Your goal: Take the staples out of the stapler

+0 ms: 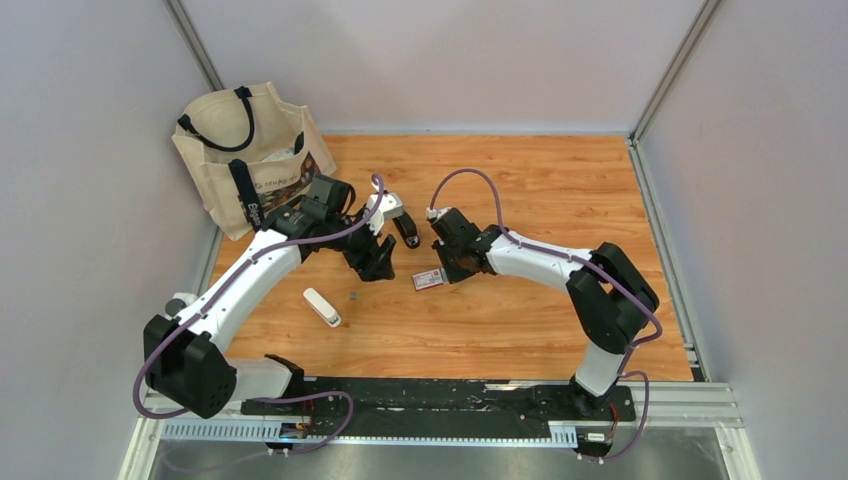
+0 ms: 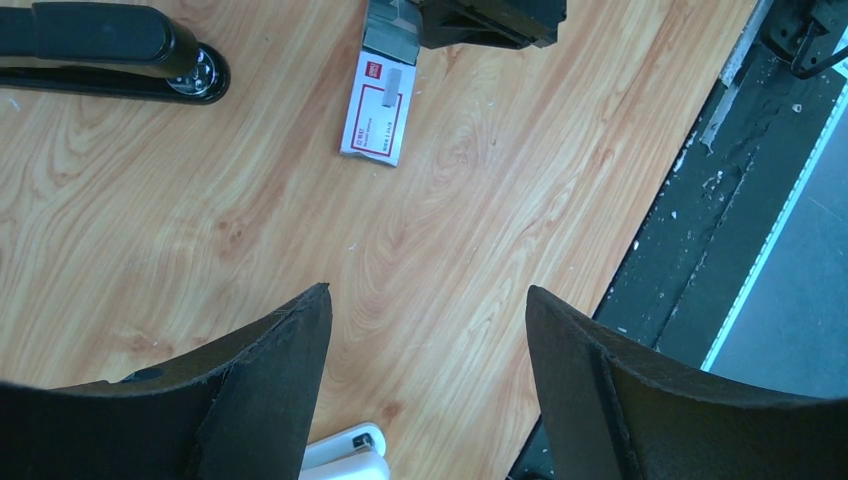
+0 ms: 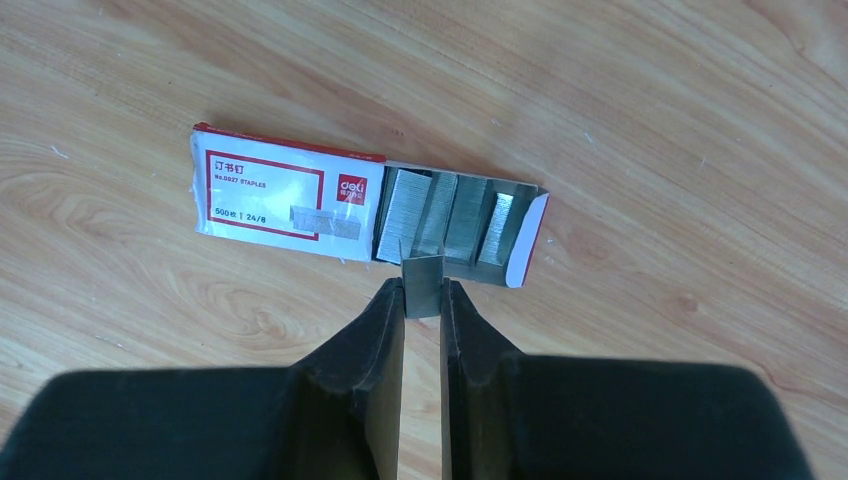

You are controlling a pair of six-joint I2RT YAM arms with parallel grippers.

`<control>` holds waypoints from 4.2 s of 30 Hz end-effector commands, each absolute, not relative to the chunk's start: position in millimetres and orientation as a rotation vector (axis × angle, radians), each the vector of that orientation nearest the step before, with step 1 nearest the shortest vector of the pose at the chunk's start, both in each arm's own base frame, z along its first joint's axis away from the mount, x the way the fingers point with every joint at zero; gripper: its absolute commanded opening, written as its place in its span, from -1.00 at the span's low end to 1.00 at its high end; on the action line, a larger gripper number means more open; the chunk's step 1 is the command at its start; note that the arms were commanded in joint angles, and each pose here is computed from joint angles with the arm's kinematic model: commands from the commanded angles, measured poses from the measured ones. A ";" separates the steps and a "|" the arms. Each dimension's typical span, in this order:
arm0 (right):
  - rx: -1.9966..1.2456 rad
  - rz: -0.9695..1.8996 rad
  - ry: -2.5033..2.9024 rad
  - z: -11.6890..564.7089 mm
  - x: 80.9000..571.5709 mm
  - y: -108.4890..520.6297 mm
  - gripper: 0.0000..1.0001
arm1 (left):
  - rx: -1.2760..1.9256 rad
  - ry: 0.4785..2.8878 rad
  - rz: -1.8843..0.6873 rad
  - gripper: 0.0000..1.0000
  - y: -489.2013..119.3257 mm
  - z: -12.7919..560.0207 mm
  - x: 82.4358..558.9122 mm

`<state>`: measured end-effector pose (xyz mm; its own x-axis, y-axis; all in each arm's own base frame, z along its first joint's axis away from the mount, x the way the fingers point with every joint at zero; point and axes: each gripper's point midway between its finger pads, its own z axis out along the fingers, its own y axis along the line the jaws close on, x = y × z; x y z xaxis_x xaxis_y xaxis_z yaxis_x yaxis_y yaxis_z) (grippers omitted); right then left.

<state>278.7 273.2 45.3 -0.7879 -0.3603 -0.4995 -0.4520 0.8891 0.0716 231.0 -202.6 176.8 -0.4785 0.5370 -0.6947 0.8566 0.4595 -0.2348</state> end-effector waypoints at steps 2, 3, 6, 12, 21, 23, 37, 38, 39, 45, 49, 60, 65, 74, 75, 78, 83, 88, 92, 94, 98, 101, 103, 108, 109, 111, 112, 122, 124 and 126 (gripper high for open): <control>-0.594 0.244 2.564 51.5 289.9 275.1 -0.85 | 1.187 2.115 -0.790 0.57 -206.4 181.5 236.3; -0.594 0.248 2.566 51.8 290.1 275.6 -0.84 | 1.184 2.117 -0.792 0.57 -206.5 181.5 236.2; -0.589 0.250 2.582 48.8 291.3 274.8 -0.82 | 1.186 2.109 -0.801 0.57 -207.6 183.7 234.7; -0.597 0.238 2.607 44.3 292.0 274.3 -0.80 | 1.185 2.096 -0.803 0.57 -207.4 187.5 233.7; -0.596 0.236 2.611 43.1 292.8 274.5 -0.79 | 1.182 2.093 -0.807 0.57 -207.9 187.2 233.5; -0.597 0.235 2.614 42.4 292.0 274.7 -0.78 | 1.182 2.092 -0.806 0.57 -207.9 187.2 233.4; -0.606 0.244 2.614 42.4 291.7 276.0 -0.53 | 1.176 2.089 -0.803 0.57 -207.8 186.4 234.0; -0.606 0.241 2.615 42.3 291.6 275.6 -0.48 | 1.176 2.089 -0.803 0.57 -207.7 186.2 233.7; -0.606 0.241 2.615 42.3 291.6 275.6 -0.47 | 1.176 2.088 -0.802 0.57 -207.5 186.5 233.2; -0.606 0.249 2.612 43.3 291.6 275.7 -0.42 | 1.176 2.083 -0.801 0.57 -207.4 187.0 233.0; -0.607 0.255 2.606 44.3 290.6 276.0 -0.43 | 1.174 2.088 -0.801 0.57 -207.2 185.6 233.0; -0.591 0.295 2.548 57.0 290.1 275.5 -0.42 | 1.175 2.090 -0.816 0.57 -208.9 185.0 232.7; -0.559 0.322 2.474 69.9 288.2 268.9 -0.35 | 1.180 2.095 -0.814 0.57 -207.7 183.7 231.1; -0.490 0.401 2.472 71.5 283.5 258.4 -0.67 | 1.181 2.095 -0.814 0.57 -208.3 184.6 232.4; -0.491 0.405 2.481 72.0 284.6 259.6 -0.72 | 1.181 2.097 -0.815 0.57 -208.3 184.5 232.5; -0.524 0.427 2.518 65.0 283.3 264.2 -0.88 | 1.185 2.097 -0.811 0.57 -208.2 184.1 232.4; -0.567 0.453 2.534 60.7 279.5 267.3 -0.99 | 1.188 2.101 -0.805 0.57 -207.7 182.0 233.4; -0.590 0.459 2.561 56.6 278.5 269.8 -0.99 | 1.188 2.100 -0.805 0.57 -208.0 183.2 234.6; -0.603 0.460 2.573 53.6 278.4 272.0 -0.99 | 1.193 2.104 -0.803 0.57 -207.4 182.2 234.2; -0.607 0.457 2.580 51.9 278.2 272.1 -0.99 | 1.194 2.104 -0.803 0.57 -207.2 182.0 234.0; -0.610 0.451 2.593 49.7 279.0 272.3 -0.99 | 1.195 2.104 -0.800 0.57 -207.2 182.4 234.6; -0.612 0.451 2.593 49.5 279.7 272.8 -0.99 | 1.196 2.103 -0.800 0.57 -207.2 182.4 234.6; -0.613 0.454 2.595 49.5 279.0 272.9 -0.99 | 1.196 2.102 -0.804 0.57 -207.7 182.7 234.6; -0.623 0.453 2.599 48.0 280.3 274.4 -0.99 | 1.197 2.104 -0.807 0.57 -208.0 181.2 234.6; -0.623 0.453 2.595 48.4 282.0 275.0 -1.00 | 1.195 2.102 -0.804 0.57 -207.9 182.1 234.8; -0.629 0.458 2.597 47.8 281.9 276.6 -0.99 | 1.198 2.102 -0.804 0.57 -207.4 181.7 234.0; -0.630 0.459 2.593 48.6 283.3 277.7 -0.99 | 1.200 2.096 -0.801 0.57 -207.6 182.8 234.6; -0.648 0.482 2.573 51.9 289.6 285.1 -1.00 | 1.203 2.094 -0.806 0.58 -207.9 184.9 233.7; -0.645 0.482 2.571 51.5 290.5 285.7 -0.99 | 1.206 2.089 -0.806 0.58 -207.9 185.4 233.6; -0.646 0.490 2.568 52.3 291.2 287.2 -0.99 | 1.207 2.097 -0.809 0.58 -207.5 184.0 232.6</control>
